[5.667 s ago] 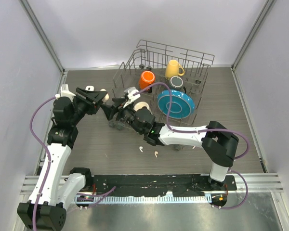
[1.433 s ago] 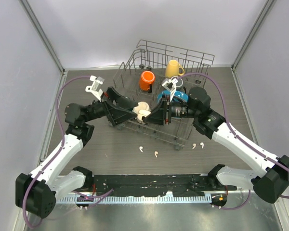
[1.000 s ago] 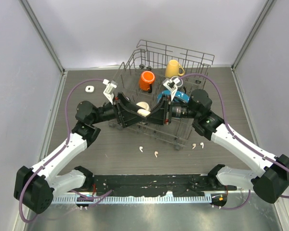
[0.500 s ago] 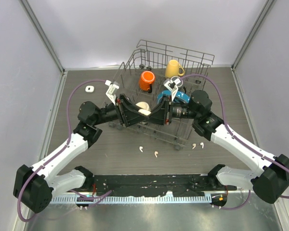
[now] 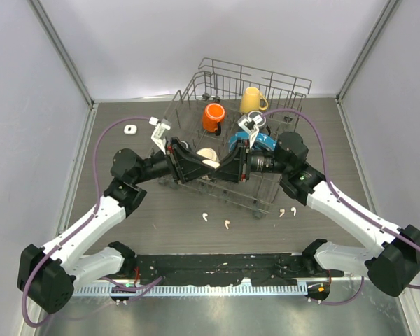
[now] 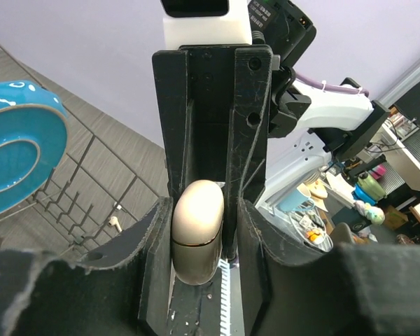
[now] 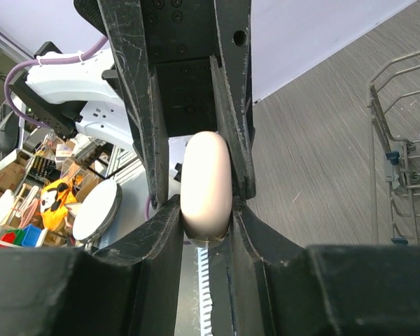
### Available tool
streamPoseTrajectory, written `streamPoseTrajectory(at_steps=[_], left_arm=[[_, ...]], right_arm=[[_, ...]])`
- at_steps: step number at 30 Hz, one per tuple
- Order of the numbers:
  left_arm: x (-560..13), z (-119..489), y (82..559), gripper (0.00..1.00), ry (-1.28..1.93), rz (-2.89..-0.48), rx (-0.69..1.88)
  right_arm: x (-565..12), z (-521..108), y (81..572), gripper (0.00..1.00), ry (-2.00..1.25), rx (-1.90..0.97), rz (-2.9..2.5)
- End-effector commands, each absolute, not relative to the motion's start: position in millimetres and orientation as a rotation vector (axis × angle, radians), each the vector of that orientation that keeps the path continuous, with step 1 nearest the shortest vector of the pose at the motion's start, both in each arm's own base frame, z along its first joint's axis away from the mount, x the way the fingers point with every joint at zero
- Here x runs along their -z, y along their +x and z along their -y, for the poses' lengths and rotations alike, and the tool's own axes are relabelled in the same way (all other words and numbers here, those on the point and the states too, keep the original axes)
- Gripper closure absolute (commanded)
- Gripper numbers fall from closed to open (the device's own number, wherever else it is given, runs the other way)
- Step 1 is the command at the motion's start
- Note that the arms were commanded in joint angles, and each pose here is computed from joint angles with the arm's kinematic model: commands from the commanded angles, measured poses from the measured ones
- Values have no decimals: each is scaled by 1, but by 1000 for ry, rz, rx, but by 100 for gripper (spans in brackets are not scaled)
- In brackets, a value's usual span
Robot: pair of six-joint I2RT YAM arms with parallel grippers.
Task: Insert the wireless bluetooth earbuds into the charging case
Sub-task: Pick up the charging case at the center of the board.
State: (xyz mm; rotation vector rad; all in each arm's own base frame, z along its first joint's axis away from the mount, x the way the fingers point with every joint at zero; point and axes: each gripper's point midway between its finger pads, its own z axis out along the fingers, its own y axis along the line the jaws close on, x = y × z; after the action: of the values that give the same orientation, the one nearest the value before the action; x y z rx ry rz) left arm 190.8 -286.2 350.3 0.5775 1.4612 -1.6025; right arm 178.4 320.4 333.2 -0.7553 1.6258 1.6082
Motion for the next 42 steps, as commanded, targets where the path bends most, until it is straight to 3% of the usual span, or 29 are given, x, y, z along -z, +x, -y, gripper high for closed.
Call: streamPoseTrajectory(at_steps=[1, 8, 10, 18, 22, 24, 29, 36, 39, 42], left_arm=[[-363, 285, 189, 67, 597, -1416, 1580], [-361, 285, 189, 87, 599, -1425, 1581], [-360, 286, 189, 99, 601, -1429, 1579], [-357, 285, 192, 100, 594, -1443, 1561], [-360, 285, 192, 73, 593, -1434, 1562], [-360, 285, 192, 66, 591, -1429, 1560], [-360, 285, 194, 64, 571, -1429, 1561], [-361, 284, 194, 39, 564, -1419, 1566], [-361, 283, 195, 41, 554, -1416, 1560], [-363, 282, 195, 56, 550, -1407, 1560]], right_arm=[[-356, -315, 169, 99, -793, -1597, -1517], [-356, -314, 170, 99, -789, -1589, -1517], [-356, -314, 169, 99, -789, -1587, -1512], [-359, -312, 168, 98, -788, -1578, -1497], [-361, -312, 167, 99, -795, -1582, -1487], [-360, -312, 167, 99, -797, -1584, -1490], [-360, -311, 167, 99, -796, -1579, -1485], [-358, -311, 168, 99, -797, -1574, -1486], [-358, -310, 168, 99, -797, -1574, -1486], [-359, -310, 168, 99, -798, -1573, -1483]])
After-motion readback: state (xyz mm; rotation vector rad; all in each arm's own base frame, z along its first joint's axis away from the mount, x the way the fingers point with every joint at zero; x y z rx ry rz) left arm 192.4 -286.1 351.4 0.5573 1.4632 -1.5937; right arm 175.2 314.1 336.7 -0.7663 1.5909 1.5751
